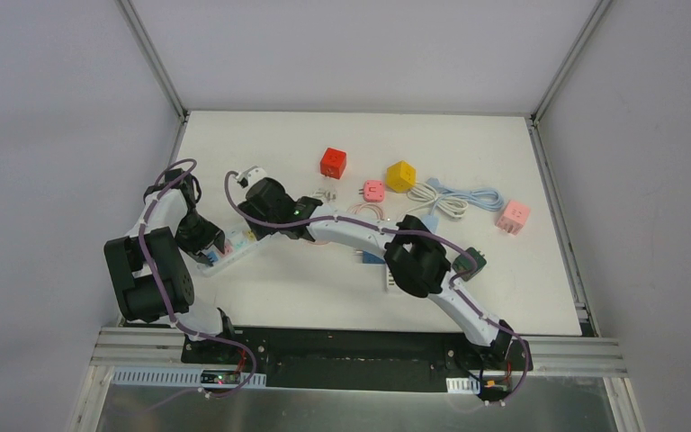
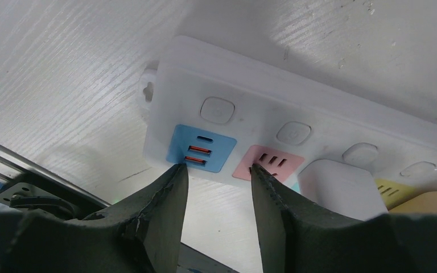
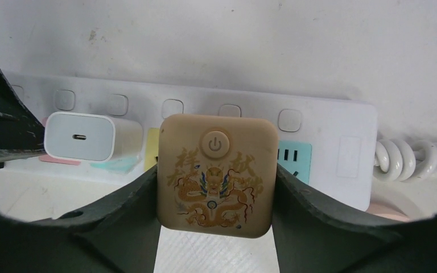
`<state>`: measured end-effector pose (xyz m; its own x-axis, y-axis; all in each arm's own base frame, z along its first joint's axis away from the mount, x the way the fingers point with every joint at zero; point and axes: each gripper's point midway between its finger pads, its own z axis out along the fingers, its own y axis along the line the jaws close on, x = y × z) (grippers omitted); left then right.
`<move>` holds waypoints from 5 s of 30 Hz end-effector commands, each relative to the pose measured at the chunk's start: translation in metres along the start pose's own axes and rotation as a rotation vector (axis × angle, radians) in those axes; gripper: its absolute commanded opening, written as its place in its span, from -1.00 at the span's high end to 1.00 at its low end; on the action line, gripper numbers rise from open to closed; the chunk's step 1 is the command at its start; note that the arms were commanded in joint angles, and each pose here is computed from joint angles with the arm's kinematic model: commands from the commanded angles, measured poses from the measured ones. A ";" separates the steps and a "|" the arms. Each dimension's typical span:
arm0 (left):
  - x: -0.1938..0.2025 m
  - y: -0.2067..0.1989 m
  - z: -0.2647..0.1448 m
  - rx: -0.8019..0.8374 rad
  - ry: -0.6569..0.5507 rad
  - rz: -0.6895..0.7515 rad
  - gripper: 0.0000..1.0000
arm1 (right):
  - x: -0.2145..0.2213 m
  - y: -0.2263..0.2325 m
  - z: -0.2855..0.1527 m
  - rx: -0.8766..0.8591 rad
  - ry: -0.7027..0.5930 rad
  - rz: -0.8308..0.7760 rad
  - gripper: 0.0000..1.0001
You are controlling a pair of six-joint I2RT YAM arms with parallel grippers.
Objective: Pull the plug off the socket
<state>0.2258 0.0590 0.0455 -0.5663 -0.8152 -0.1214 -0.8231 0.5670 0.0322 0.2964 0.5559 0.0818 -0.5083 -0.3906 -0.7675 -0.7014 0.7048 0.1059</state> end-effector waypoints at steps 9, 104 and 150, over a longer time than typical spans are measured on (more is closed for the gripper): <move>0.003 0.008 0.010 -0.053 0.030 -0.019 0.09 | -0.075 0.039 -0.058 -0.295 -0.099 0.215 1.00; -0.017 0.005 -0.025 0.021 -0.110 0.029 0.09 | -0.062 0.007 -0.059 -0.252 -0.112 0.190 -0.54; 0.007 0.016 0.002 -0.008 0.088 -0.064 0.45 | -0.046 0.087 0.014 -0.270 -0.248 -0.113 1.00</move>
<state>0.2142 0.0670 0.0462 -0.5424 -0.8366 -0.0772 -0.8400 0.5414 0.0348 0.2660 0.6352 0.0732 -0.3352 -0.3321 -0.8817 -0.8611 0.4877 0.1437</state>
